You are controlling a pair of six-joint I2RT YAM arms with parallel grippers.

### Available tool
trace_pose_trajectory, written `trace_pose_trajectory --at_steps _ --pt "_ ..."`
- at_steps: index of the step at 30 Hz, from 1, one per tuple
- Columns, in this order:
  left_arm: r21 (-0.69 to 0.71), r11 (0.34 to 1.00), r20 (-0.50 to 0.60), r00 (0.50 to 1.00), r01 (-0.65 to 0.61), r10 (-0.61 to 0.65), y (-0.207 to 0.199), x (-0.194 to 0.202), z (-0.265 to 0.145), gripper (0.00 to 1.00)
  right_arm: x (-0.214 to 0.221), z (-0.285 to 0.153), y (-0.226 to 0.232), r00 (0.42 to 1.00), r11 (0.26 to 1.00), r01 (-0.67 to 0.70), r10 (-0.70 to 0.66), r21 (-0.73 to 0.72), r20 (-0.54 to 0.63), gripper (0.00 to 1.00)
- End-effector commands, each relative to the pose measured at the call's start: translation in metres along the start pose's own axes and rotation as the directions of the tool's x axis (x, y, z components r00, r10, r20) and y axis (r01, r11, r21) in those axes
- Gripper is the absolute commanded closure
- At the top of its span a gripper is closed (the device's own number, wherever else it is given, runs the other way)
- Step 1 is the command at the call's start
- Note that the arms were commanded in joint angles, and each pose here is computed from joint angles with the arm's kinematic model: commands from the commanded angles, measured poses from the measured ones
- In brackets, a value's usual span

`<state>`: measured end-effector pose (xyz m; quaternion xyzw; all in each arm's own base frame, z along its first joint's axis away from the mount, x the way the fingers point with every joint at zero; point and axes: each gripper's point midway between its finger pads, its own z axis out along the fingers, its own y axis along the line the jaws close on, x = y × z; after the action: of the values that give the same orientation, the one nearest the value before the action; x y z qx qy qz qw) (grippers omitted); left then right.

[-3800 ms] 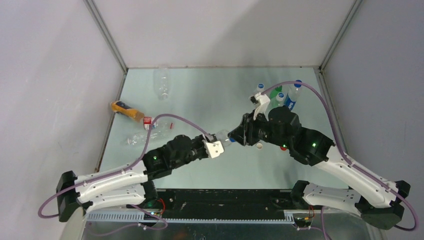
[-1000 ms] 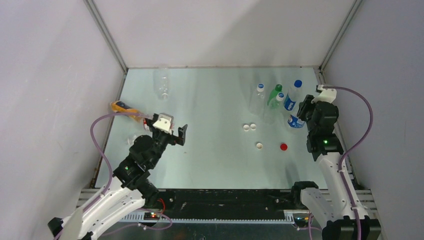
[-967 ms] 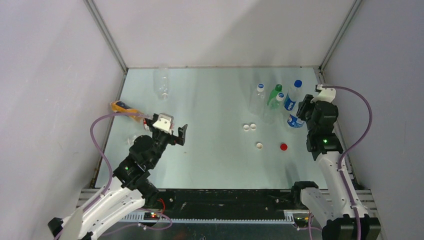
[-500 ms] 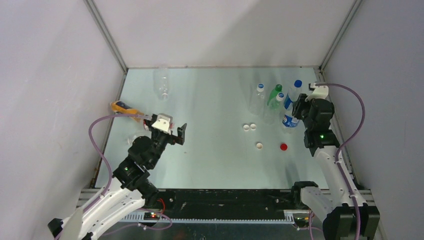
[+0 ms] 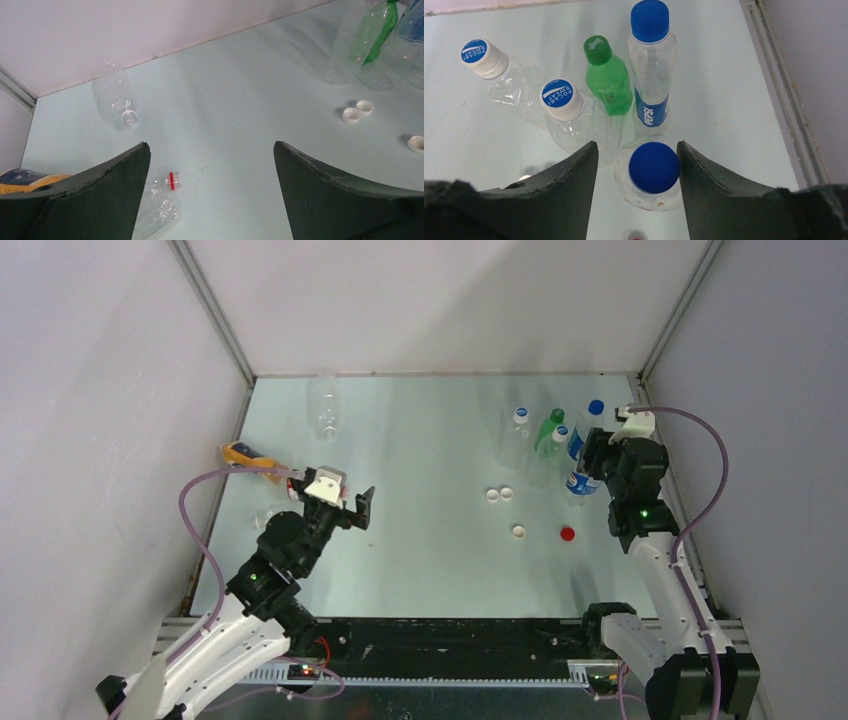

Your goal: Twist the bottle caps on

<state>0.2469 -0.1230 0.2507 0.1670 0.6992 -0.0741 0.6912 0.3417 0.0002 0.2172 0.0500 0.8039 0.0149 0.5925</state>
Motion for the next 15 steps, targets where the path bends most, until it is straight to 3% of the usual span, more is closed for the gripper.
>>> trace_pose_trajectory --at_steps 1,15 --pt "0.002 1.000 0.029 1.000 -0.007 0.007 0.001 -0.007 0.002 0.00 -0.015 -0.007 0.002 0.998 1.000 0.009 -0.008 -0.012 0.055 0.37" --pt "0.010 1.000 -0.023 1.000 -0.007 0.007 -0.003 -0.007 0.008 0.00 -0.036 -0.046 0.007 0.994 0.998 -0.048 0.051 -0.040 0.100 0.11"
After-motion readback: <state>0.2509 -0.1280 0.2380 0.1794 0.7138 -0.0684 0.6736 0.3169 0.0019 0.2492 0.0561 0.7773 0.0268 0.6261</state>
